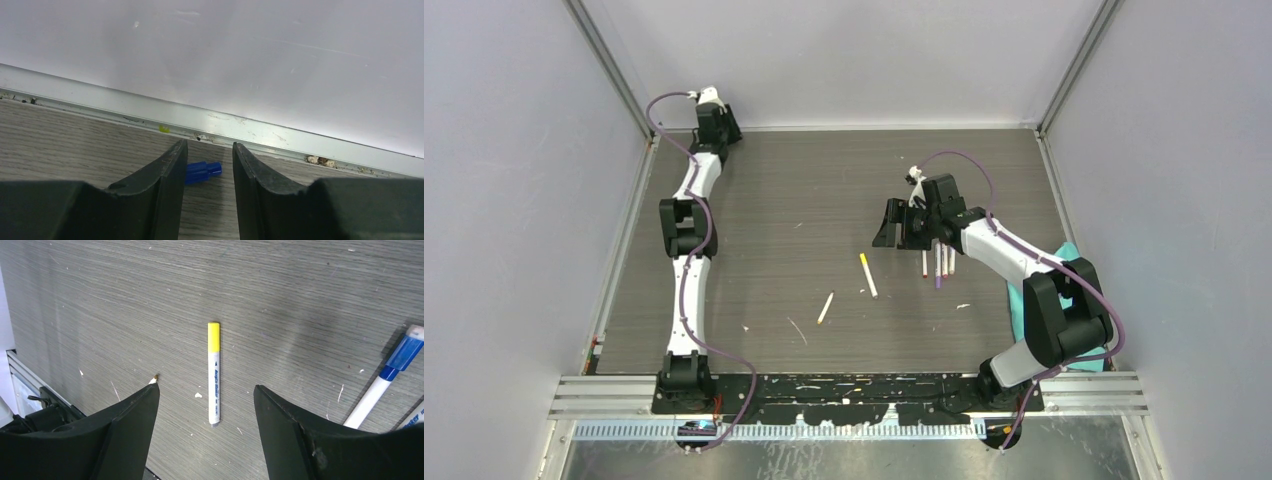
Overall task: Insert the pens into the pen caps
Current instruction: Move the pen cap to the center of the board.
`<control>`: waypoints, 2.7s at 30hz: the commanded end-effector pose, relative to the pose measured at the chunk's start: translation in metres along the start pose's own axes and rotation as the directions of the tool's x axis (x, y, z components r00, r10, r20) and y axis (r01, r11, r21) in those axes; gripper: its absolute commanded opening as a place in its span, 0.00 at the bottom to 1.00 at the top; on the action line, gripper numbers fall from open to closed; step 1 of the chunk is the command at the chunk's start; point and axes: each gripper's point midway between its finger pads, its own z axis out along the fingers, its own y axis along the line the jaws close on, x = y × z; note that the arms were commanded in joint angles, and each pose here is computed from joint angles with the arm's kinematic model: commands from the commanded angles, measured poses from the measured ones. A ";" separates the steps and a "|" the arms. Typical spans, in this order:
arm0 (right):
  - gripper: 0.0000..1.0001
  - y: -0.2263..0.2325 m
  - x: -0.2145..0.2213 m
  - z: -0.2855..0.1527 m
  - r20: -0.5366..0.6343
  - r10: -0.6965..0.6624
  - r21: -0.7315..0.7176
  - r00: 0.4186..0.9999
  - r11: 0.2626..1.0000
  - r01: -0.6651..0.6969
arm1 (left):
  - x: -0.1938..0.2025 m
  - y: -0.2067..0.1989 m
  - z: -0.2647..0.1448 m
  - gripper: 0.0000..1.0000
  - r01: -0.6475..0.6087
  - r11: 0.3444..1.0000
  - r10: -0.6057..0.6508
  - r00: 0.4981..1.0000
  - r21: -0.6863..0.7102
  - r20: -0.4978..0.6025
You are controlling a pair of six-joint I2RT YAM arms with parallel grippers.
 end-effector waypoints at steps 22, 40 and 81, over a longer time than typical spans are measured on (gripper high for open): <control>0.75 0.020 -0.004 -0.022 0.071 -0.001 -0.084 0.997 0.996 0.007 | 0.004 -0.022 -0.065 0.23 -0.050 0.988 0.063 0.994 0.145 -0.091; 0.75 0.030 0.018 -0.063 0.124 -0.025 -0.115 0.992 0.993 0.039 | 0.037 -0.053 -0.189 0.13 -0.083 0.980 0.131 0.951 0.180 -0.279; 0.75 0.033 0.044 -0.084 0.123 -0.001 -0.146 0.992 0.989 0.019 | 0.084 -0.024 -0.199 0.58 -0.081 0.950 0.238 0.816 0.302 -0.528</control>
